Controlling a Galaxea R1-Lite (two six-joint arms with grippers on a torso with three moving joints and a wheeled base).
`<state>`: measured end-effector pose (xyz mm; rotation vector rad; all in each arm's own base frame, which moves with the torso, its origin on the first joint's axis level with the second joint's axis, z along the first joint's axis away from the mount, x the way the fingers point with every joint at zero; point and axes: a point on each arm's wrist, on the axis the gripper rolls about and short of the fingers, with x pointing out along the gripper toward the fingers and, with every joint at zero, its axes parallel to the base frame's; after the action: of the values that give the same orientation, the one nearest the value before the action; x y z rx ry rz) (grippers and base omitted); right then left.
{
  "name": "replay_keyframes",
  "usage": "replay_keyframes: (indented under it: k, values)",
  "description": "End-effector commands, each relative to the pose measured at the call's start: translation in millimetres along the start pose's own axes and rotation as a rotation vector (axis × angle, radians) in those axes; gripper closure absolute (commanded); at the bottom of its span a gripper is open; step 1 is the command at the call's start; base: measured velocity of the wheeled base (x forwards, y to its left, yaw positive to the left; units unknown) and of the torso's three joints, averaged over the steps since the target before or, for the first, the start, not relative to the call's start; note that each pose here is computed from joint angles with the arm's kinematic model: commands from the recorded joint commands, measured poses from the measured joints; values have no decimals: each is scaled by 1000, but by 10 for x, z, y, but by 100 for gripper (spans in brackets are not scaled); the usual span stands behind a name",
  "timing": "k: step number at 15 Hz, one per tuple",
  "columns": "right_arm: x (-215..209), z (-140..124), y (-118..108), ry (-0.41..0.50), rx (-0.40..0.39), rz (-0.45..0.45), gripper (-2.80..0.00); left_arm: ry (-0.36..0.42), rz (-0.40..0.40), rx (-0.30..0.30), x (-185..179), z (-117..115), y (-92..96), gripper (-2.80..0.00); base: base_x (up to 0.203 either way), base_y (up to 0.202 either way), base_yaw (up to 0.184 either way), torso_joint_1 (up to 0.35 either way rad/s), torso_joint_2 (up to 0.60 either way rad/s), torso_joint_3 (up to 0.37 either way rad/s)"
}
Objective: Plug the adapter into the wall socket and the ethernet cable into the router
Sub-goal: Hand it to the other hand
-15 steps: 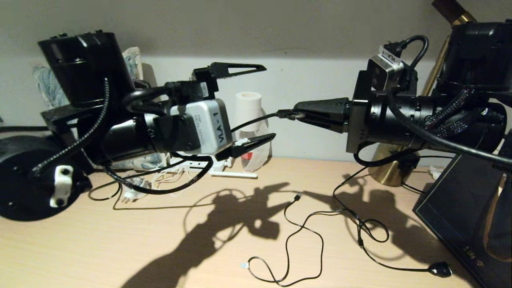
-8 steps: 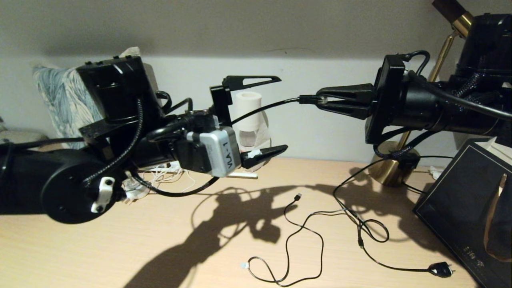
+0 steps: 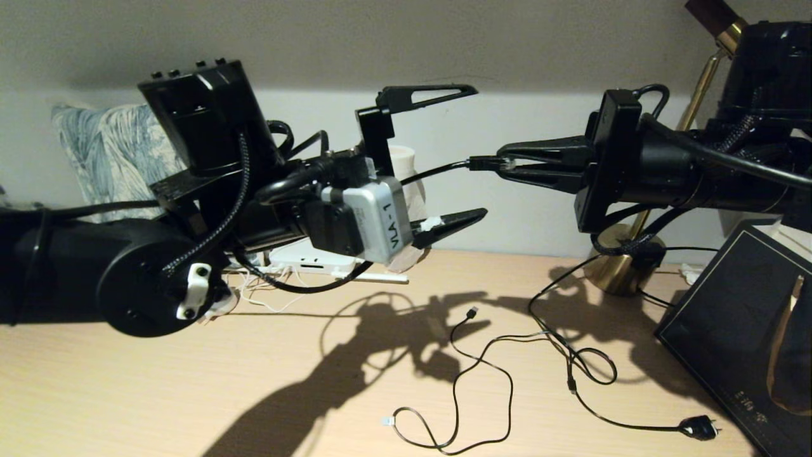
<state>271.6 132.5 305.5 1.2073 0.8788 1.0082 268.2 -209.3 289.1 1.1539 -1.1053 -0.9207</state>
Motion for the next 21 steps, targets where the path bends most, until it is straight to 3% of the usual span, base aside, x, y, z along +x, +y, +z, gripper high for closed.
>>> replay_keyframes:
  k: [1,15,16,21]
  values:
    - [4,-2,-10,8,14,-5,0,-26,5,10,71,23,-7,-280,0,0,0,0,0,0]
    - [-15,-47,22,51,11,6,0,-25,-8,-5,82,-72,-93,-280,0,0,0,0,0,0]
    - [-15,-47,22,51,11,6,0,-26,-2,-8,81,-71,-86,0,0,0,0,0,0,0]
    - [-15,-47,22,51,11,6,0,-22,-1,-12,70,-81,-91,0,0,0,0,0,0,0]
